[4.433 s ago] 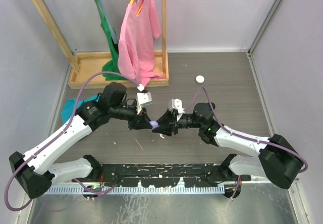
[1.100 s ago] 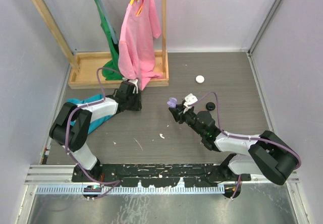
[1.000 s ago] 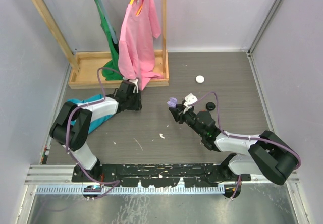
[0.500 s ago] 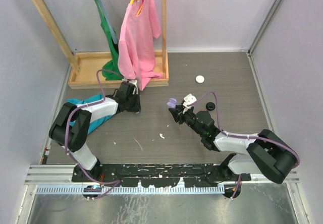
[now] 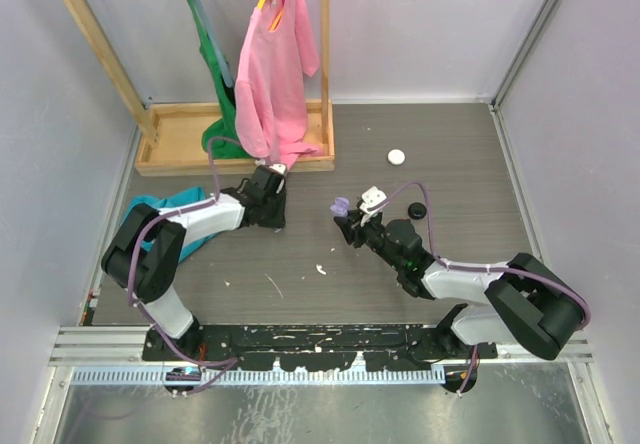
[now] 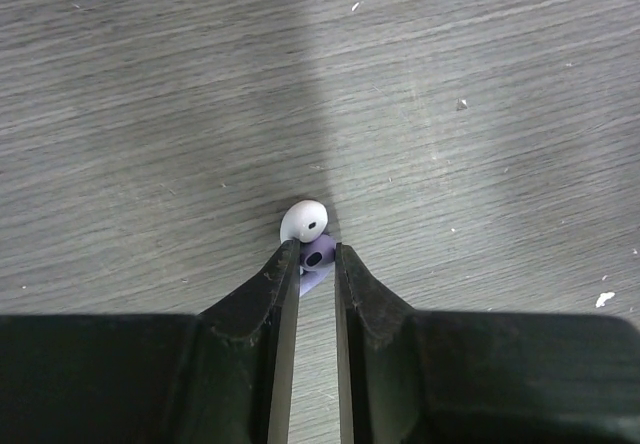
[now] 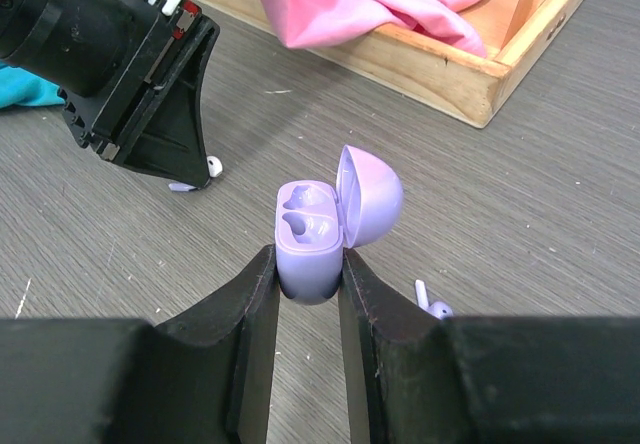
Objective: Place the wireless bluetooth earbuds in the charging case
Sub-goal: Adjust the earbud at the center of the board.
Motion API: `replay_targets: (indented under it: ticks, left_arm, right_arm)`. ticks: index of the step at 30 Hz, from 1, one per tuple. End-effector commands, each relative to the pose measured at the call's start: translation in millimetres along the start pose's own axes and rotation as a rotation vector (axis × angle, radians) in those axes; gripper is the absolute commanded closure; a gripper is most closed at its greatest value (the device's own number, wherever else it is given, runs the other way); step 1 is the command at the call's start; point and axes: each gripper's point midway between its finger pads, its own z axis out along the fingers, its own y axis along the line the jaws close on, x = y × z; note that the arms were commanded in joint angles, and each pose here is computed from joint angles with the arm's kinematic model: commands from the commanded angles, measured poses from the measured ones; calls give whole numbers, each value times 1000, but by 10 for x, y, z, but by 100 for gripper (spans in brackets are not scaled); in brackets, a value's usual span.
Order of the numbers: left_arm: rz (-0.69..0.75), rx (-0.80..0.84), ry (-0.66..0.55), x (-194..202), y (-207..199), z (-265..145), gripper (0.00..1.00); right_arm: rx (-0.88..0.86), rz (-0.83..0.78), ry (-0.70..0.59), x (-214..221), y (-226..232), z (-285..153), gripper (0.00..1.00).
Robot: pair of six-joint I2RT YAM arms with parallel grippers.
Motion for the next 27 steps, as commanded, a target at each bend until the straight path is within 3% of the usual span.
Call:
replay_targets:
  ticks: [1, 17, 27]
  left_arm:
    - [37, -57, 87, 194, 70, 25, 79]
    - [34, -59, 149, 316, 70, -27, 68]
    - [32, -27, 79, 98, -32, -330, 60]
  right_arm:
    - [-7, 0, -68, -253, 14, 94, 99]
    - [-3, 10, -40, -197, 10, 134, 99]
    - [-4, 10, -40, -203, 15, 133, 99]
